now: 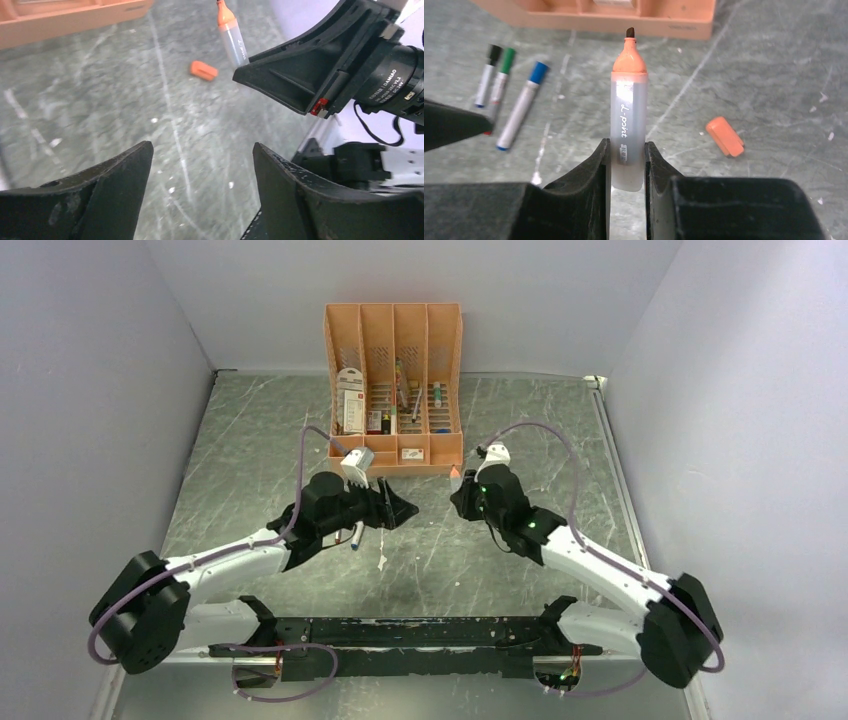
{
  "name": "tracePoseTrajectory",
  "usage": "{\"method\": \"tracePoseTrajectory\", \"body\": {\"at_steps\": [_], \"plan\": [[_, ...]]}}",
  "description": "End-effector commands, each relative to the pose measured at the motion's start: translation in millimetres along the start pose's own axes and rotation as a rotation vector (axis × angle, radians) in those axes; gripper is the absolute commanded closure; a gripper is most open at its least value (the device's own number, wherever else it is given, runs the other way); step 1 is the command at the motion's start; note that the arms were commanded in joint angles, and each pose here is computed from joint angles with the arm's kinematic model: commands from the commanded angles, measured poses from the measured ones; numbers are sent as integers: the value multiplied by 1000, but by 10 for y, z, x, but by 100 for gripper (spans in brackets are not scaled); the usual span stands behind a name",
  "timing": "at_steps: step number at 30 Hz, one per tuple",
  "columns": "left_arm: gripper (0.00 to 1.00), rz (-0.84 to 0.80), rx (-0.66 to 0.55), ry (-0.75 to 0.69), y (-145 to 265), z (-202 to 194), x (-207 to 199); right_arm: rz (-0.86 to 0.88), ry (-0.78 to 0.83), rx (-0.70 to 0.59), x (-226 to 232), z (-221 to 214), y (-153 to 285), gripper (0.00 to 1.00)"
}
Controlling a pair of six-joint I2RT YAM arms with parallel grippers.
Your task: Insert the pens into the pen caps
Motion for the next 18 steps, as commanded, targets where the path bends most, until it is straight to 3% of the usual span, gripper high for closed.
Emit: {"method": "tracePoseTrajectory", "body": {"at_steps": [1, 5, 9, 18], "plan": [[15, -319, -101, 106, -26, 164, -400, 101, -2, -97, 117, 117, 183, 100], [15, -381, -129, 141, -72, 194, -472, 158, 8, -148, 240, 175, 280, 100], [25, -393, -187, 146, -81, 266, -504, 224, 36, -188, 423, 195, 365, 100], [29, -413, -169, 134, -166, 282, -613, 308, 62, -254, 736, 308, 453, 100]]}}
Point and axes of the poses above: each gripper's point midway between its finger pads, its own y axis back along the fingers, its own x axis along the line the jaws close on, z = x × y, the point moved 7 cm from there along y, back along the fingers, and after that the axes turned 9 degrees about y, right-handed, at the moved point
